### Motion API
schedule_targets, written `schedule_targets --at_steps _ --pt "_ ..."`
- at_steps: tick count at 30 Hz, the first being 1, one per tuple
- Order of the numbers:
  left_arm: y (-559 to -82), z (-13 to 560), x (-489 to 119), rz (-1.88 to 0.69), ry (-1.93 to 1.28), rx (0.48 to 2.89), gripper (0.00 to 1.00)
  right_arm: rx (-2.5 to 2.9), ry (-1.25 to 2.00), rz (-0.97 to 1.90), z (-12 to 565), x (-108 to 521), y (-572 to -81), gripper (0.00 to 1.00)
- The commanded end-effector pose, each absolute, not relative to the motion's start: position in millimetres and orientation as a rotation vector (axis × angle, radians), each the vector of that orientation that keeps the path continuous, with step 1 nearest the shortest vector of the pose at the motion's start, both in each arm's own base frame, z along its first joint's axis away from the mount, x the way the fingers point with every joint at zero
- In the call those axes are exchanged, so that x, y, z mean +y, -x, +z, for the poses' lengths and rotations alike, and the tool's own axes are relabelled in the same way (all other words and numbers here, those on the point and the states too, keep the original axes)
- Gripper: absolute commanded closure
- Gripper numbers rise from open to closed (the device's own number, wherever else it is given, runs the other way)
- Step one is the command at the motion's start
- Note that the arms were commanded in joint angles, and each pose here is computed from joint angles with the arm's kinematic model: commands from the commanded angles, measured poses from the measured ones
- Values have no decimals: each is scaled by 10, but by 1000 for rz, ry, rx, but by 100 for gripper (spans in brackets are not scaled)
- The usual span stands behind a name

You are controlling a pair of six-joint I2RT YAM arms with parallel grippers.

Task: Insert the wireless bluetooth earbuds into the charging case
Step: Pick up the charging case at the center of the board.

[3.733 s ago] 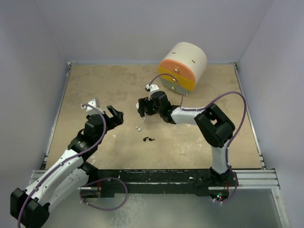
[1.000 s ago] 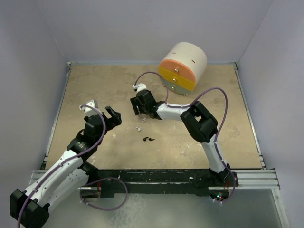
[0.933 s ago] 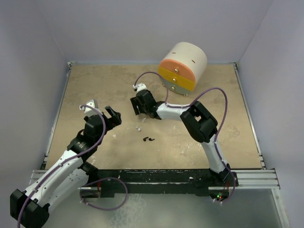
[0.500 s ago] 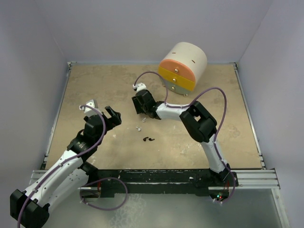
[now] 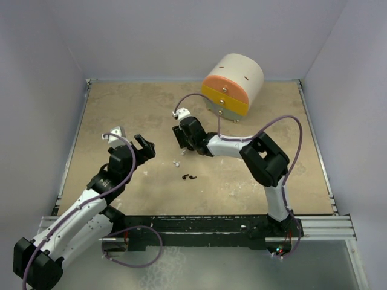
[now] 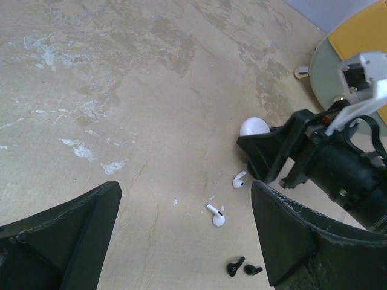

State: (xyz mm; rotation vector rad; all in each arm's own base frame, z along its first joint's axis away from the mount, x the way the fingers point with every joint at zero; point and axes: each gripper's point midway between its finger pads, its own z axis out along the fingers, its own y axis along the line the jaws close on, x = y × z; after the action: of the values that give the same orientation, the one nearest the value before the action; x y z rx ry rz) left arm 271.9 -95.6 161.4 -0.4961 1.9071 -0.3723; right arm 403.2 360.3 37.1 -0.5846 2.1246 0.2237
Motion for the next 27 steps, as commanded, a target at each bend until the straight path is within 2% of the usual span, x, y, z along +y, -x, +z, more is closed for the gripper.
schedule_targets --at_steps 1,6,13,20,27 --pt "-2782 1750 -1020 -452 526 1834 13 1874 639 354 1299 3782 -4036 87" --pt "-2804 1792 -1103 -526 528 1795 13 1817 725 409 1478 3760 -3853 94" --pt "-2869 1719 -1317 -636 508 1801 2 1701 787 561 1735 3698 -3460 100" --pt "-2892 1669 -1536 -774 486 1788 3 1602 831 684 1777 3551 -3024 100" --pt "-2881 1672 -1723 -927 487 1754 9 1552 886 740 1692 3501 -2797 100"
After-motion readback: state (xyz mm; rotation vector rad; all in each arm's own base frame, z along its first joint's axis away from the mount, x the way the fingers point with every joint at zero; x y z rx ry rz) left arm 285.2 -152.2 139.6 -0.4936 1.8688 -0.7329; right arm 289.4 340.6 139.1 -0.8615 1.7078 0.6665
